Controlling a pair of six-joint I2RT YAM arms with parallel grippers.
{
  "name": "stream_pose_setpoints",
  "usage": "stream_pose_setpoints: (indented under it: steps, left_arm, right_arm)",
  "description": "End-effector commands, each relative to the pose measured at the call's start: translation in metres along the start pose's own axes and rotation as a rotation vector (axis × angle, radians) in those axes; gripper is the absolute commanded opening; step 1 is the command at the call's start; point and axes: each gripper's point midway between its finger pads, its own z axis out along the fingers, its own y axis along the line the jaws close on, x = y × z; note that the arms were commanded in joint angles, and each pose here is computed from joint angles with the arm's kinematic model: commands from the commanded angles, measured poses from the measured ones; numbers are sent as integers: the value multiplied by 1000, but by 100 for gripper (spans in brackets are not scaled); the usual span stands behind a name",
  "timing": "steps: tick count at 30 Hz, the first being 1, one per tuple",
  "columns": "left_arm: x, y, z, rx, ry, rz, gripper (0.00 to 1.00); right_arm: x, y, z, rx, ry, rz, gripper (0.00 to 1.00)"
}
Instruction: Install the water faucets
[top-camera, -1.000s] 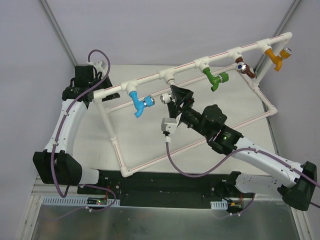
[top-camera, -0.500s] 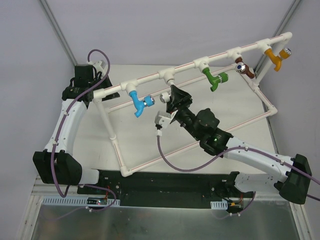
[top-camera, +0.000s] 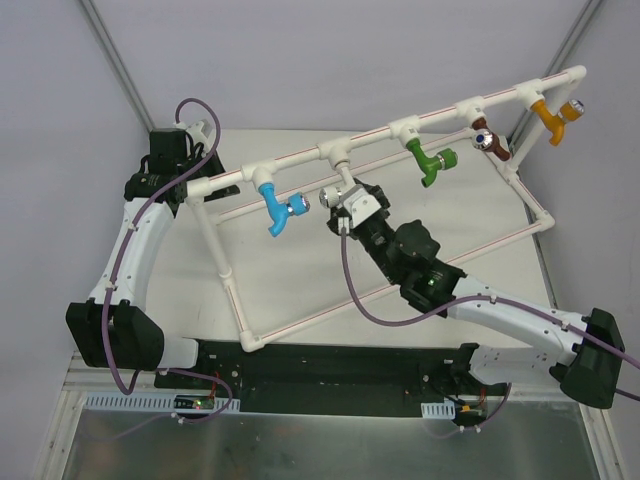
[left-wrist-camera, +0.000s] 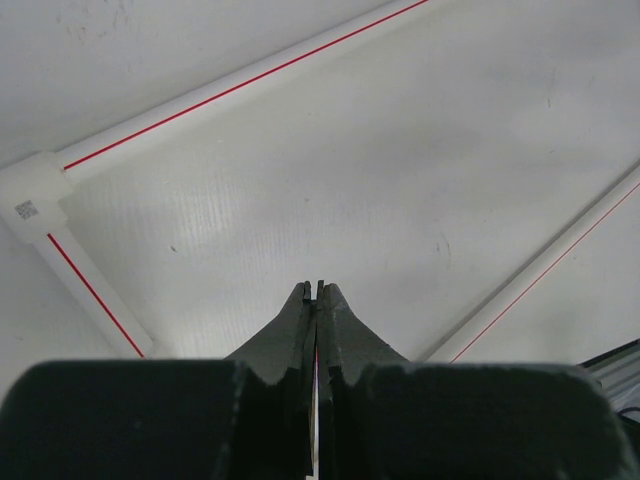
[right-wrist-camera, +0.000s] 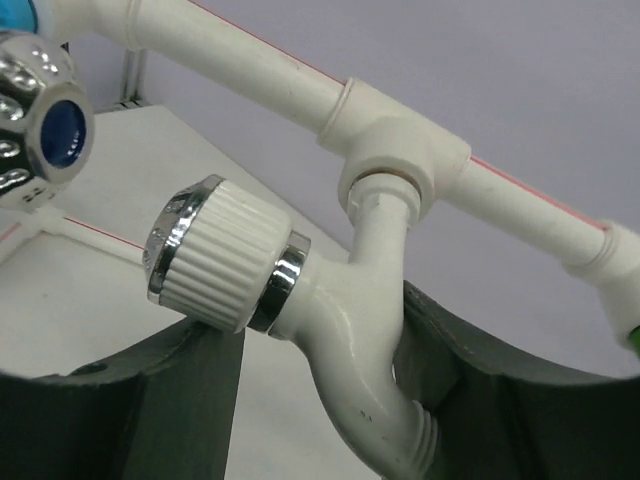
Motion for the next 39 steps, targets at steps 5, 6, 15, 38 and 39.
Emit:
stream_pose_setpoints:
  steps: [5, 6, 15, 38, 39]
  left_arm:
    - [25, 5, 20, -8, 97, -29, 0]
    - [26, 6, 21, -7, 99, -30, 0]
    - [22, 9, 17, -32, 75, -9, 1]
    - [-111, -42, -96, -123, -371, 82, 70]
    - [-116, -49, -107, -119, -399, 89, 70]
  right_arm:
    - [-42, -79, -11, 401, -219, 946, 0]
    - [-44, -78, -10, 389, -221, 925, 0]
    - [-68, -68, -25, 186, -284, 523, 68]
    - [0, -46, -149, -21, -150, 718, 88]
    - [3, -46, -151, -18, -143, 720, 88]
